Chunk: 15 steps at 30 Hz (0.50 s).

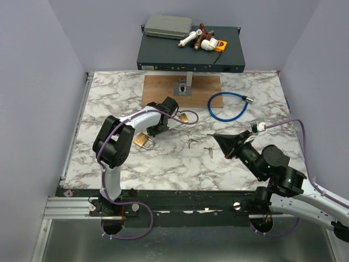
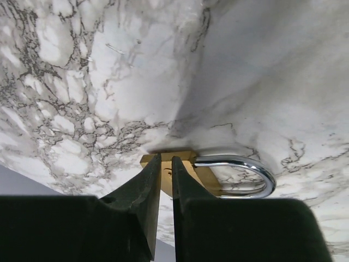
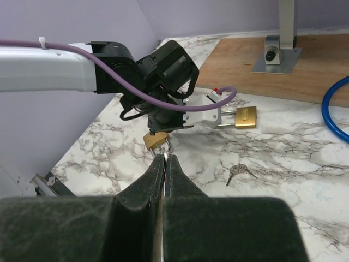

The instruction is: Unlock with the key

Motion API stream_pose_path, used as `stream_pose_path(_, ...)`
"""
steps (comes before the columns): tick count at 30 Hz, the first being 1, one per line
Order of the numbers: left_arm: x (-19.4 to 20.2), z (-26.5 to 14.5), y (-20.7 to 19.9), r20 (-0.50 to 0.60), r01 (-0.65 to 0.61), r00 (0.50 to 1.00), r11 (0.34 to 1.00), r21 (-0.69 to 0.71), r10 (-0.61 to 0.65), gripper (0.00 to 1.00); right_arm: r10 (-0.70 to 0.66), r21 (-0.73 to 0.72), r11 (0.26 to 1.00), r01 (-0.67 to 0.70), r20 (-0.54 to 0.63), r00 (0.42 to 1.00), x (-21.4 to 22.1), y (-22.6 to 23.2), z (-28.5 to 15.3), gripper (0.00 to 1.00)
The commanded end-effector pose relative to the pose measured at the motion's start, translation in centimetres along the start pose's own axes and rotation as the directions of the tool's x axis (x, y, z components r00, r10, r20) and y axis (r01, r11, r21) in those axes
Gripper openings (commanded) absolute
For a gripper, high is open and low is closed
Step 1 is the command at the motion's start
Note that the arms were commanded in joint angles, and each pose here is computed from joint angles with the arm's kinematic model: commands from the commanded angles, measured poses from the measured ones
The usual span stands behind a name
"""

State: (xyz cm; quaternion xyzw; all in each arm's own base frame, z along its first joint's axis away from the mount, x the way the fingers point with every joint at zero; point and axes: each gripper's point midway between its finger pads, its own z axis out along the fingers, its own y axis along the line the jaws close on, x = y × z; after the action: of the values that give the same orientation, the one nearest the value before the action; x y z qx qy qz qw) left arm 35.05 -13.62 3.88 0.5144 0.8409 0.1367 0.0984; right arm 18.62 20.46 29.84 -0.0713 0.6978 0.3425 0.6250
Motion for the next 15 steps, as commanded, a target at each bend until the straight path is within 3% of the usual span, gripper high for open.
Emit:
stream_pose_path(1,0.8,-0.8,-1.3,-0.001,0.021,1.0,0.998,0.062,-0.021,0.13,-0.012,0.049,0.999,0.012,-0.006,1.0,0.1,-1.1,-0.5,0.01)
stream_pose_path(6,1.0,-4.2,0.1,0.073,0.202,0.975,0.976,0.085,-0.209,0.14,-0.02,0.045,0.999,0.021,-0.02,1.0,0.6,-1.0,-0.2,0.01)
stream_pose_path(8,0.9,-5.0,-1.0,0.098,0.22,0.967,0.967,0.13,-0.234,0.15,-0.02,0.04,0.999,0.02,-0.022,1.0,0.7,-0.9,-0.1,0.01)
stream_pose_path(15,1.1,-4.1,-7.9,0.081,0.092,0.991,0.979,0.183,-0.108,0.16,-0.003,0.023,1.0,0.004,-0.019,1.0,0.8,-0.6,-0.1,0.01)
